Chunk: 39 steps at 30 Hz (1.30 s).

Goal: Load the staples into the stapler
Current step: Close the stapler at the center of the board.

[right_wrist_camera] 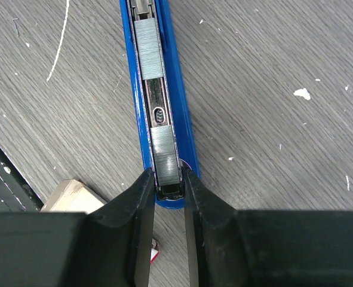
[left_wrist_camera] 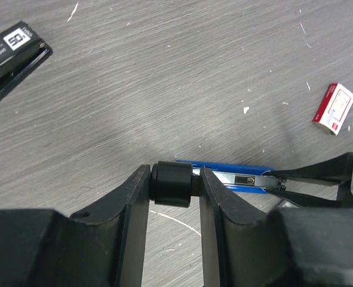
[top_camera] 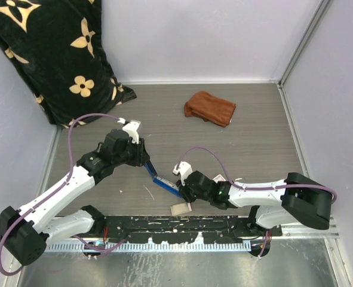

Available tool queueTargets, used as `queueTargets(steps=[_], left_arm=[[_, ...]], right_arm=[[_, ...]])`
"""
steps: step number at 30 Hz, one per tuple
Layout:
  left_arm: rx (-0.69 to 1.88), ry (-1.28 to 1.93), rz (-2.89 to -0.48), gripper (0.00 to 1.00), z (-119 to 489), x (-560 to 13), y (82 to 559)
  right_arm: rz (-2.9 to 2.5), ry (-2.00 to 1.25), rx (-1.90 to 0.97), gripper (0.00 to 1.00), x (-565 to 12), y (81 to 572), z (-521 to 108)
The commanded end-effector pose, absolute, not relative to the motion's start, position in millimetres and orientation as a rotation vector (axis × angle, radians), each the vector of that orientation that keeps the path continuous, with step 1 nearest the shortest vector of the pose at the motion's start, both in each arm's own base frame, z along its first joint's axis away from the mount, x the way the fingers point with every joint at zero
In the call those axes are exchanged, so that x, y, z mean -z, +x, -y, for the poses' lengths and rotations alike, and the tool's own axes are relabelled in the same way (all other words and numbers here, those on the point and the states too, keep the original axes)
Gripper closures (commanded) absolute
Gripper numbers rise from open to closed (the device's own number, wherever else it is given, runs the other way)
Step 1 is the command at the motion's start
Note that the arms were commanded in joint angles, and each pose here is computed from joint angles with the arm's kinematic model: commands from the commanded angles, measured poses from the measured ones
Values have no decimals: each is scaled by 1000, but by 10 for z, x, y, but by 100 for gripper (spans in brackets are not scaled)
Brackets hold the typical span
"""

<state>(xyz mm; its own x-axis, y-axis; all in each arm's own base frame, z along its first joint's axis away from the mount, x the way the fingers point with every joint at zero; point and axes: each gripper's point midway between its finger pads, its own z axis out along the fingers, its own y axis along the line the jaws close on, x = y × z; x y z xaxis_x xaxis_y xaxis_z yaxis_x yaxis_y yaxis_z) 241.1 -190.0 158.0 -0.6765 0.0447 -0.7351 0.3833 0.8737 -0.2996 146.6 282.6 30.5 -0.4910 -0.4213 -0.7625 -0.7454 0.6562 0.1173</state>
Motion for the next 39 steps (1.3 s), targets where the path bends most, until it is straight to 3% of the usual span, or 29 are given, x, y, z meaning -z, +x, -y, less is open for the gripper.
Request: queueTargets(steps=[1,9,32,36,39], left_arm=[[450,375,-2186,91,1983,-1753,2426],[362,490,-2139,92,2234,-1779,2254],[248,663,-2119,93,2955,-1590,1847],[228,665,-2123,93,2929,-1562,1849],[228,673,-2129,92,2937,-1531,1837]], right_arm=[[-2031,-842,-650,85,-582,1588,-3088],[-1984,-804,-710,92,-664,1576,-3117],[-1943,-700,-770,94,-686,1594,-3095],[-1939,-684,-764,90,-705,1606,-3070],[-1936,-662,-763,78,-726,1614,-3041]])
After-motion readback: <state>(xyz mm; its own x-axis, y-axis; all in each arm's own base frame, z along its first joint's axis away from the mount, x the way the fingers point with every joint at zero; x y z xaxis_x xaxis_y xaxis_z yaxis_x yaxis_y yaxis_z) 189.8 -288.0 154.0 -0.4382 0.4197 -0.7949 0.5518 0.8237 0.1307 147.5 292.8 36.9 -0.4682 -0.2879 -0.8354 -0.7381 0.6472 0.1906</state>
